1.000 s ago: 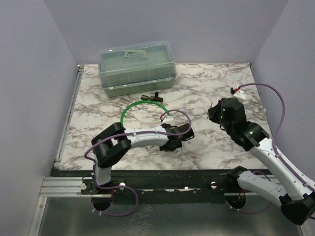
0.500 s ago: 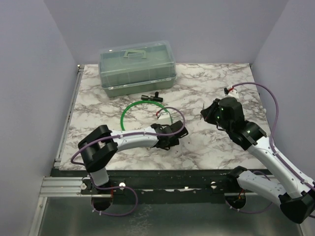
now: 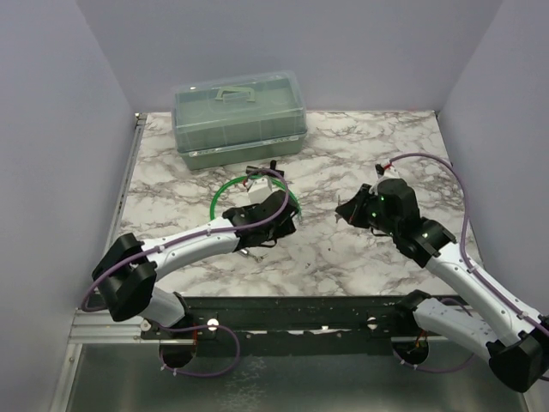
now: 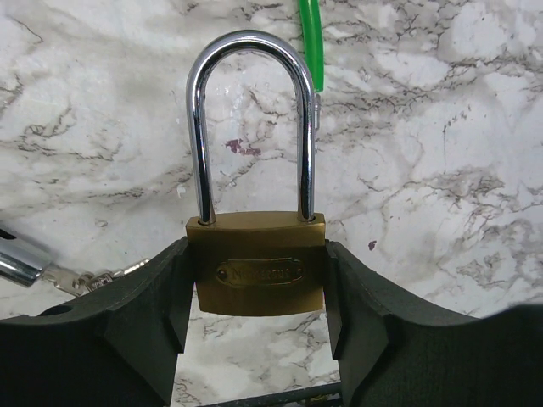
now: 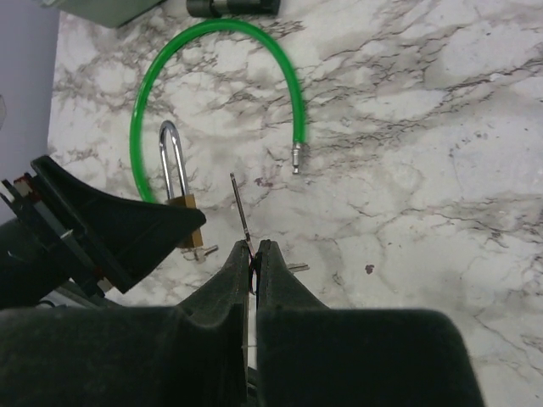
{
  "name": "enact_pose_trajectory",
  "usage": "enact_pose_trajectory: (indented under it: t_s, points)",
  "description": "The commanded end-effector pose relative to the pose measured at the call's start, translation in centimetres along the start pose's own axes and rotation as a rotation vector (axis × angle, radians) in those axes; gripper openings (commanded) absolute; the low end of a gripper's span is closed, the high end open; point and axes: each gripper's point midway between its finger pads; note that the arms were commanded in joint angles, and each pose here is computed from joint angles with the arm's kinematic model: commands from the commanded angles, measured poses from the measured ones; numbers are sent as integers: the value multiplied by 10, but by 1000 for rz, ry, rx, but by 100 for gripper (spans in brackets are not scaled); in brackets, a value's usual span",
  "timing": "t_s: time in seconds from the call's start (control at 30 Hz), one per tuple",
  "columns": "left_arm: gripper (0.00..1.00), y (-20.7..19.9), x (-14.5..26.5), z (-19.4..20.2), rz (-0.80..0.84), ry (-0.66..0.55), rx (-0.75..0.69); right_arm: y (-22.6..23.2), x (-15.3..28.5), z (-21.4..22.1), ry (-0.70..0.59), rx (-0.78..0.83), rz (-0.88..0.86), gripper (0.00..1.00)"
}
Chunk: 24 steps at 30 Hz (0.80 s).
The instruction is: Unlock with the key
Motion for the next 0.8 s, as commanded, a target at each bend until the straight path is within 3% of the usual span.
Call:
enact_pose_trajectory:
  t_s: [0.0,0.5,0.77]
  points:
    - [0,-22,17,-30,118,-50,40,28,1,3,23,40,-167,0]
    - [0,-45,35,-80,241,-56,127,65,-7,52,263,-80,-388,0]
    - [0,-58,39,-88,284,-29,151,75,-14,71,321,-96,-411,0]
Point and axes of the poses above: each gripper's point midway between its finger pads, its own x axis back along the fingers, its own y axis along the line the jaws close on, z = x × y, and after that the axes turned 4 degrees about x, right-handed
